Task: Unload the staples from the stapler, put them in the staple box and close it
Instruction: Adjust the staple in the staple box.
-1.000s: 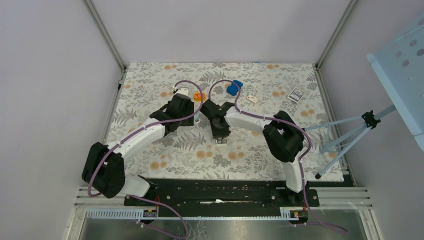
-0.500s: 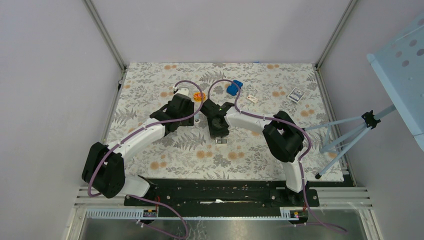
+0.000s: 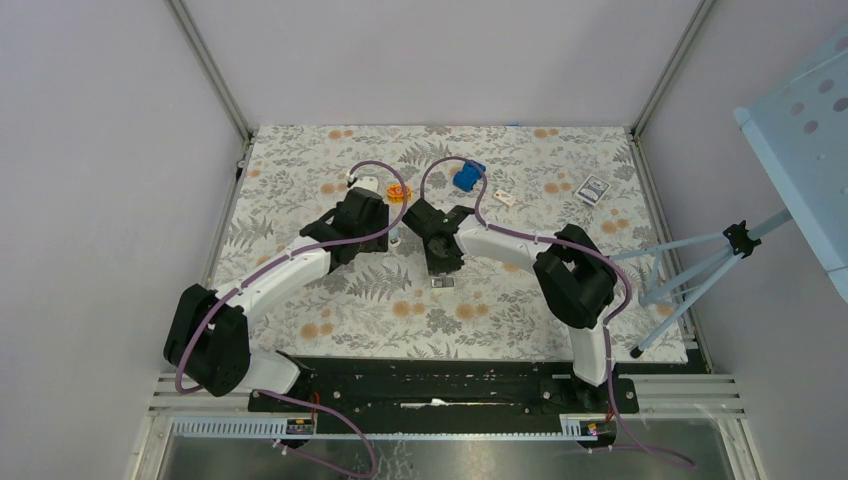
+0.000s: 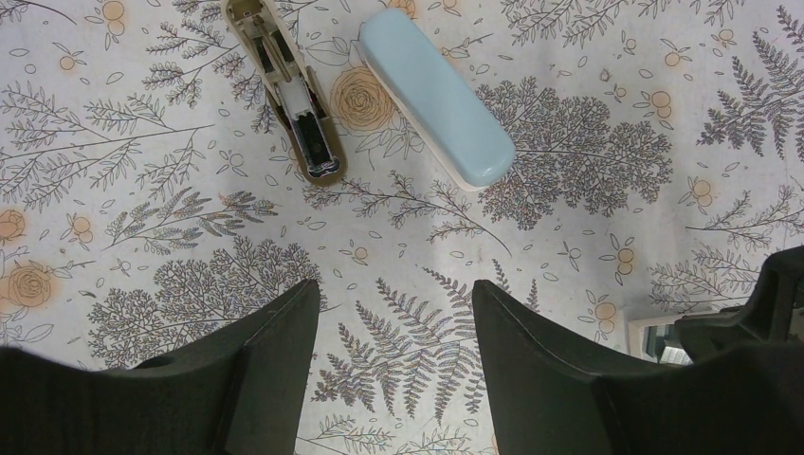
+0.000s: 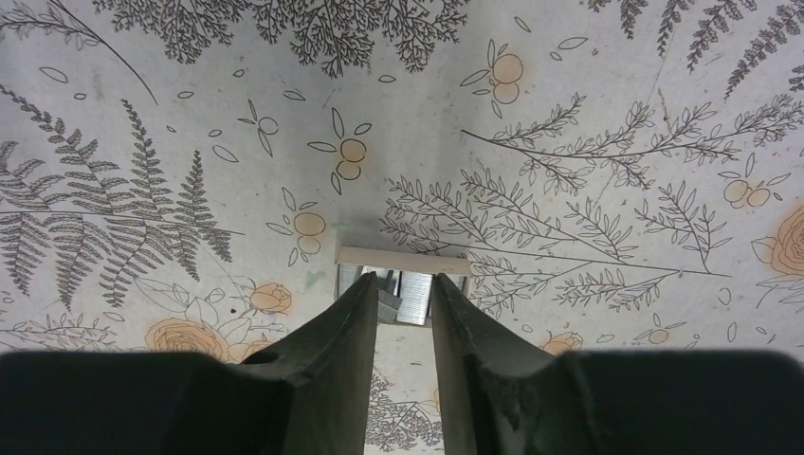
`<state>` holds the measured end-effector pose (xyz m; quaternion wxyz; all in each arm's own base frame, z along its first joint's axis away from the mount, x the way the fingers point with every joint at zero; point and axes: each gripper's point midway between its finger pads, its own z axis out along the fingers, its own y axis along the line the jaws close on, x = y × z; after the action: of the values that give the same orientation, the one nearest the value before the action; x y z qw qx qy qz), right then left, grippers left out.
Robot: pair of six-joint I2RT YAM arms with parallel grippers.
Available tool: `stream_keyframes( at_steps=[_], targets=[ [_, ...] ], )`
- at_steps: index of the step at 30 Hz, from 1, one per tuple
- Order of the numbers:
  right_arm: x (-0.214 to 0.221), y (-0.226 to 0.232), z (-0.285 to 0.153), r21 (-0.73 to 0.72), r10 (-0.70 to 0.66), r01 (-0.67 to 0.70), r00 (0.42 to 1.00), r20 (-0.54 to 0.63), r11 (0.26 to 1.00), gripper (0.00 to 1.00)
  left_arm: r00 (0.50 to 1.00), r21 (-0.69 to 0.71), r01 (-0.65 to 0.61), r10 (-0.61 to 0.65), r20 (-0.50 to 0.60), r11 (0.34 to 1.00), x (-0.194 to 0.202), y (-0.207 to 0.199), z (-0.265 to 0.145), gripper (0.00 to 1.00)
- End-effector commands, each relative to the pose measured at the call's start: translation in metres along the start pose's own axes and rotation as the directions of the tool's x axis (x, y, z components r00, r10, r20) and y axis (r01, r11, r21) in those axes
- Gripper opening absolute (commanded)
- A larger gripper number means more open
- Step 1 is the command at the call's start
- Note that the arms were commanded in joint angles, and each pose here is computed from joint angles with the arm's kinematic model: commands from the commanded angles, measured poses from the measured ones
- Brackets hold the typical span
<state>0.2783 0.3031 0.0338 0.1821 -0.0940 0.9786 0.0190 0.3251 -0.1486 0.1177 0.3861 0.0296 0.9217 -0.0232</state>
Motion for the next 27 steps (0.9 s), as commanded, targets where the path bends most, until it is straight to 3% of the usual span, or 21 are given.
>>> stream_keyframes(
  at_steps=[1, 7, 20, 27],
  targets=[
    [-0.009, -0.002, -0.018, -0.004, 0.02, -0.02, 0.998, 0.053, 1.0, 0.37, 0.996, 0.012, 0.013, -0.014, 0.085, 1.0, -0.024, -0.002, -0.011, 0.65],
    [-0.003, 0.012, -0.021, -0.089, 0.022, -0.02, 1.0, 0.022, 0.996, 0.39, 0.996, 0.013, 0.013, -0.014, 0.085, 1.0, -0.024, -0.003, -0.011, 0.65],
    [0.015, 0.009, -0.007, -0.055, 0.003, -0.007, 0.997, -0.071, 0.998, 0.33, 0.996, 0.01, 0.01, -0.01, 0.087, 1.0, -0.024, -0.003, -0.011, 0.65],
    [0.019, 0.012, -0.004, -0.066, -0.012, 0.006, 0.996, -0.09, 0.998, 0.35, 0.996, 0.009, 0.009, -0.01, 0.09, 1.0, -0.025, -0.003, -0.012, 0.65]
  ],
)
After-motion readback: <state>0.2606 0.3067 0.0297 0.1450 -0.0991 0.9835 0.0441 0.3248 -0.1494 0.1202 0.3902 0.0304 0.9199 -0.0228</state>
